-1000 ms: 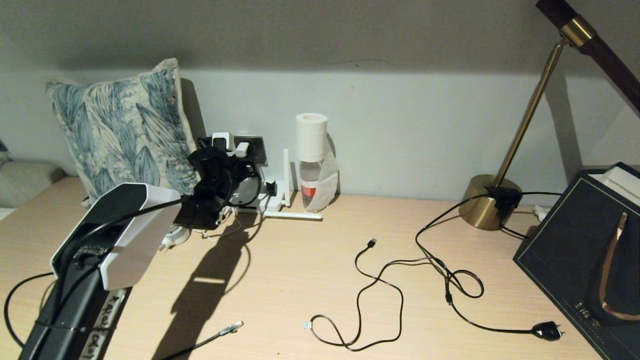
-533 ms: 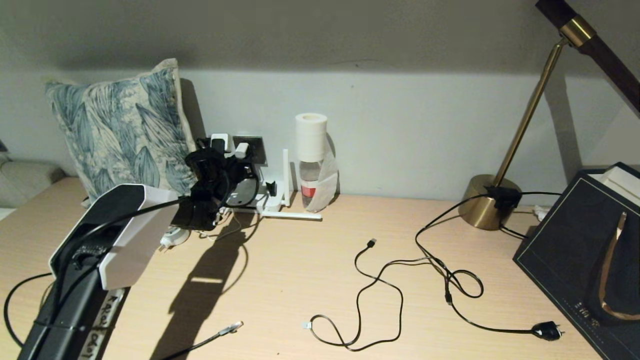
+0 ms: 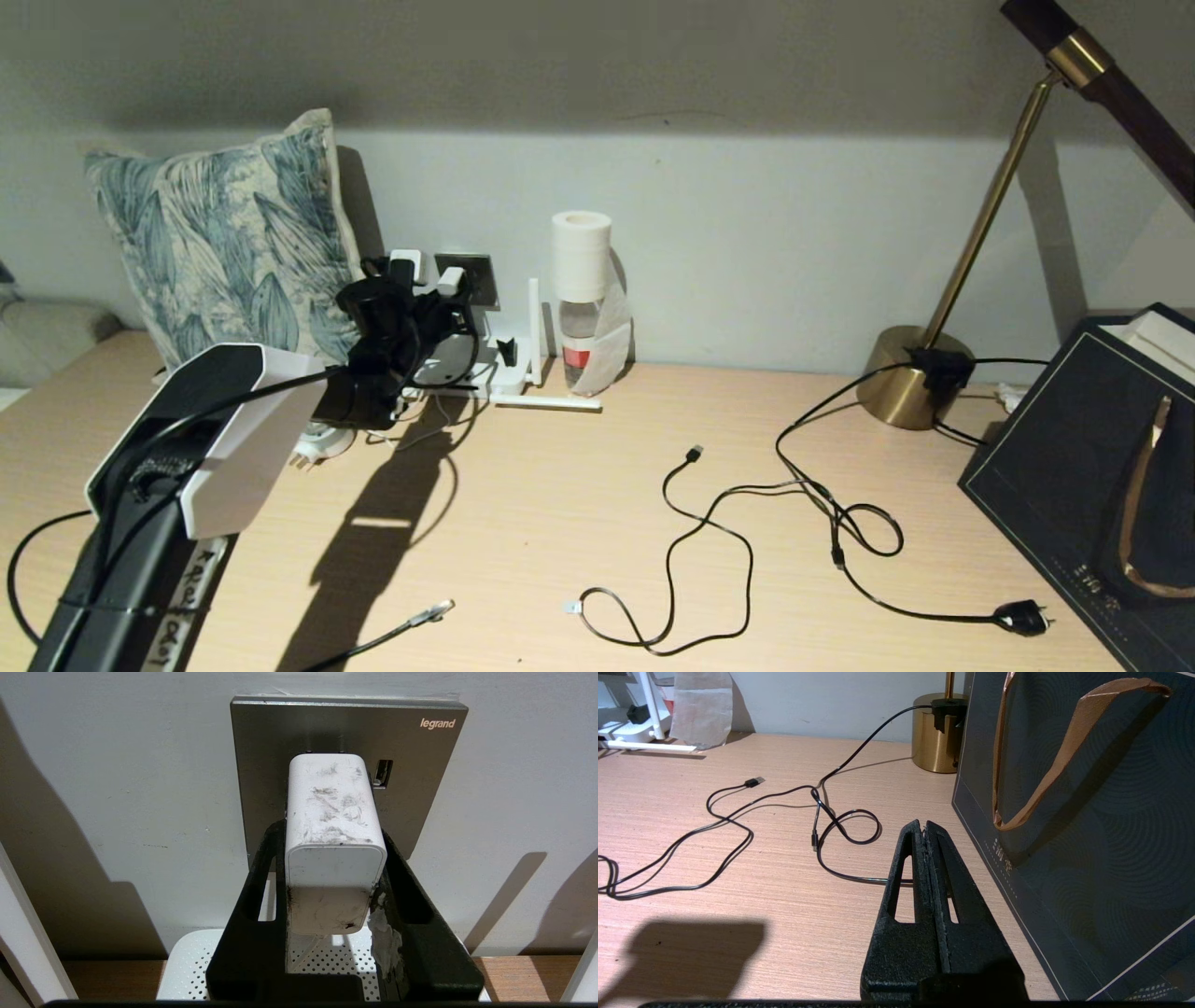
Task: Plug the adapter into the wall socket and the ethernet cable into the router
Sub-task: Plug plug into socket
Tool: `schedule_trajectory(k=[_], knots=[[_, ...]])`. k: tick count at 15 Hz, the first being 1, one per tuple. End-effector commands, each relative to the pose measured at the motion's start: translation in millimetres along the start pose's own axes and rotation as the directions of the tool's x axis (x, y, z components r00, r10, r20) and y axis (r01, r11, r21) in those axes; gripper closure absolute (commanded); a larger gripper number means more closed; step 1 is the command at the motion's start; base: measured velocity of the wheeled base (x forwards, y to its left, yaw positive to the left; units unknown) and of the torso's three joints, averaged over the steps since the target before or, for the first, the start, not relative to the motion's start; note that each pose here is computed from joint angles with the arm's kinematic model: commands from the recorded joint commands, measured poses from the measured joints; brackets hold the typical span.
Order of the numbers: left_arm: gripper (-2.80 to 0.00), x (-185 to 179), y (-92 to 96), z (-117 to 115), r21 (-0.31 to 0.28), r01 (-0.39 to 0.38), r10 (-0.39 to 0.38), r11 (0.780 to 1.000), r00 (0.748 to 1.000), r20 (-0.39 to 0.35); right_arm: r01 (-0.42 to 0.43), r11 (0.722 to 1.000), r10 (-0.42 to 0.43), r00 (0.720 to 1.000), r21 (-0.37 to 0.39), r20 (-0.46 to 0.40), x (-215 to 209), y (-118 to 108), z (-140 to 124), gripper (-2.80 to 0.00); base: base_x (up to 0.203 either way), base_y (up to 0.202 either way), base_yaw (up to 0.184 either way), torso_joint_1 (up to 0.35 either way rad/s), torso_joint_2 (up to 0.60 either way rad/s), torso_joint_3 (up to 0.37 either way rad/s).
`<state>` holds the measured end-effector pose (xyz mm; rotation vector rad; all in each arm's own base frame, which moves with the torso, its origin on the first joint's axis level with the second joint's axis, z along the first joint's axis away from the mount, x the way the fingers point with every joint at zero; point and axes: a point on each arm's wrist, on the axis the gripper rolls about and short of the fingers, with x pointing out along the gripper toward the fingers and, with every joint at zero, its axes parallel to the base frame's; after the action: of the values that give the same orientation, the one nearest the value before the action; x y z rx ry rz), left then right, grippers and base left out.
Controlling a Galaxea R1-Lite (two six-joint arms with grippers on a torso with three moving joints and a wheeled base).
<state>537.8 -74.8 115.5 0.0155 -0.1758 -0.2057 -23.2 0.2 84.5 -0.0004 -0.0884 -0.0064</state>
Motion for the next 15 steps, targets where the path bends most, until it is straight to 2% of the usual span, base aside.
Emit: schedule_trajectory(k=[1,4,8,12,15], knots=[[0.0,0,-1.6,3,0.001,0.006,-0.006,1.0,1.0,0.009,0.0,1.0,0.0,0.999,0.0,-0.036,2,0,-10,0.0,0.0,0.0,0.0,0.0,0.0,0.0],[0.0,0,-4.6,7,0.002,0.039,-0.039,0.999,0.999,0.026,0.0,1.0,0.0,0.999,0.0,-0.036,2,0,-10,0.0,0.0,0.0,0.0,0.0,0.0,0.0],[0.0,-1,-13.7,22,0.02,0.072,-0.074,0.997,0.991,0.114,0.0,1.0,0.0,0.999,0.0,-0.036,2,0,-10,0.0,0.0,0.0,0.0,0.0,0.0,0.0],[0.0,-1,-31.2,32,0.003,0.016,-0.016,1.0,0.993,0.119,0.0,1.0,0.0,0.999,0.0,-0.036,2,0,-10,0.0,0.0,0.0,0.0,0.0,0.0,0.0],[0.0,0,-30.5,28,-0.003,-0.026,0.026,1.0,0.996,0.082,0.0,1.0,0.0,0.999,0.0,-0.036,2,0,-10,0.0,0.0,0.0,0.0,0.0,0.0,0.0]])
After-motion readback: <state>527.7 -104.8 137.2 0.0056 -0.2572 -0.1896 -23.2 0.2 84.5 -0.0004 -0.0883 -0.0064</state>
